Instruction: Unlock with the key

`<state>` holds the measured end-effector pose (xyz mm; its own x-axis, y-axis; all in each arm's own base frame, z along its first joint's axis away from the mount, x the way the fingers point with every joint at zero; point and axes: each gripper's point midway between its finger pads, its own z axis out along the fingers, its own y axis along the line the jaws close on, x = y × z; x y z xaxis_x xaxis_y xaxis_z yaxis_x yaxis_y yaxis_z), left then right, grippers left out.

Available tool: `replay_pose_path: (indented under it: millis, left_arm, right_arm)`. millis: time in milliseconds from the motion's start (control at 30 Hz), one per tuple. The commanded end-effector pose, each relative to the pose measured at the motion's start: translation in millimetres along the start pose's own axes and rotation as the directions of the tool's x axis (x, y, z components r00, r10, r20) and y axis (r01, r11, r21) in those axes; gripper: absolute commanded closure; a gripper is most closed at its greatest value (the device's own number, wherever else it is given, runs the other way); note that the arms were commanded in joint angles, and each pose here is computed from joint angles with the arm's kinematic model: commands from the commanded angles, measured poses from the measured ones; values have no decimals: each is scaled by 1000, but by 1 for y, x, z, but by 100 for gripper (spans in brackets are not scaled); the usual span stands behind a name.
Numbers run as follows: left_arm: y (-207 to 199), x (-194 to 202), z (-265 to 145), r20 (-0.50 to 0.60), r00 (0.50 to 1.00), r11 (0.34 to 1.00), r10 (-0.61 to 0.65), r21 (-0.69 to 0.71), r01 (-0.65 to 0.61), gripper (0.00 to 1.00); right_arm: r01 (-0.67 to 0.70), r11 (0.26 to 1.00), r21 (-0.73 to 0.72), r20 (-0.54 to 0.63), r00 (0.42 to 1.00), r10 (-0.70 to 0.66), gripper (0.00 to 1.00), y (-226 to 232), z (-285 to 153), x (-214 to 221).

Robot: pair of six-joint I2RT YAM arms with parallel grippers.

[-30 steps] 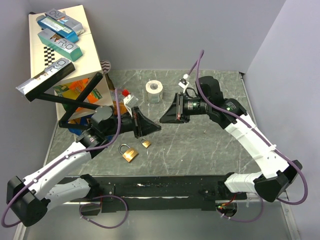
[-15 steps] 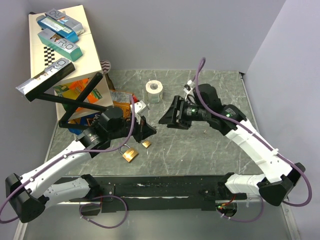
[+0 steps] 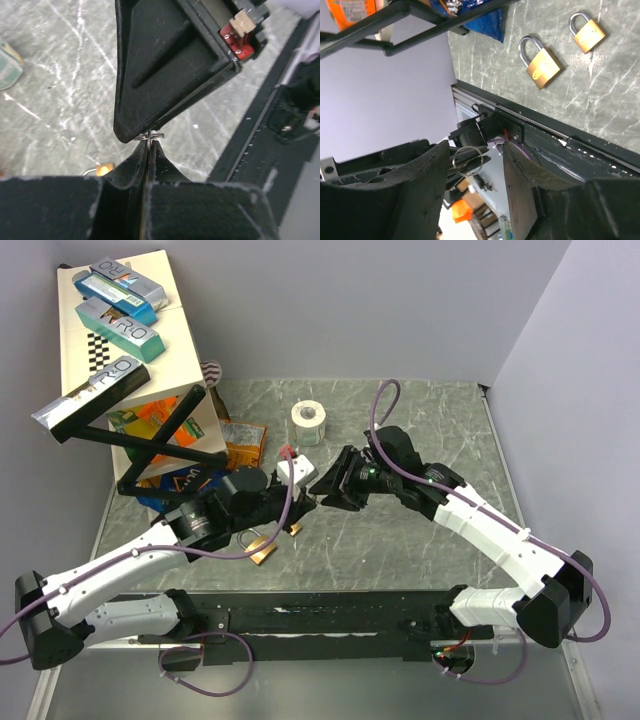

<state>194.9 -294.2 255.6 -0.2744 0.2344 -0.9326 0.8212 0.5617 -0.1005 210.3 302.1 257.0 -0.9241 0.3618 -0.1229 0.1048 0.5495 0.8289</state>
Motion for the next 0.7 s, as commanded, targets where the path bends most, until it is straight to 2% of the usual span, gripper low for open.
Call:
replay_pose_path:
  millis: [0,233,667]
  left_arm:
    - [11,-18,4,32,997,993,69,-97,-65,99]
    - [22,-20,6,37,994,973,105,-208,-95,99]
    - [10,-17,15,24,988,960,154,-240,-144,99]
  right_arm:
    - [-49,996,-71,23,998,50,47,20,0,-4]
    - [-61,997,-43,57,996,63,48,16,-5,-8]
    - [-85,995,-43,53,995,87,52,12,-1,-6]
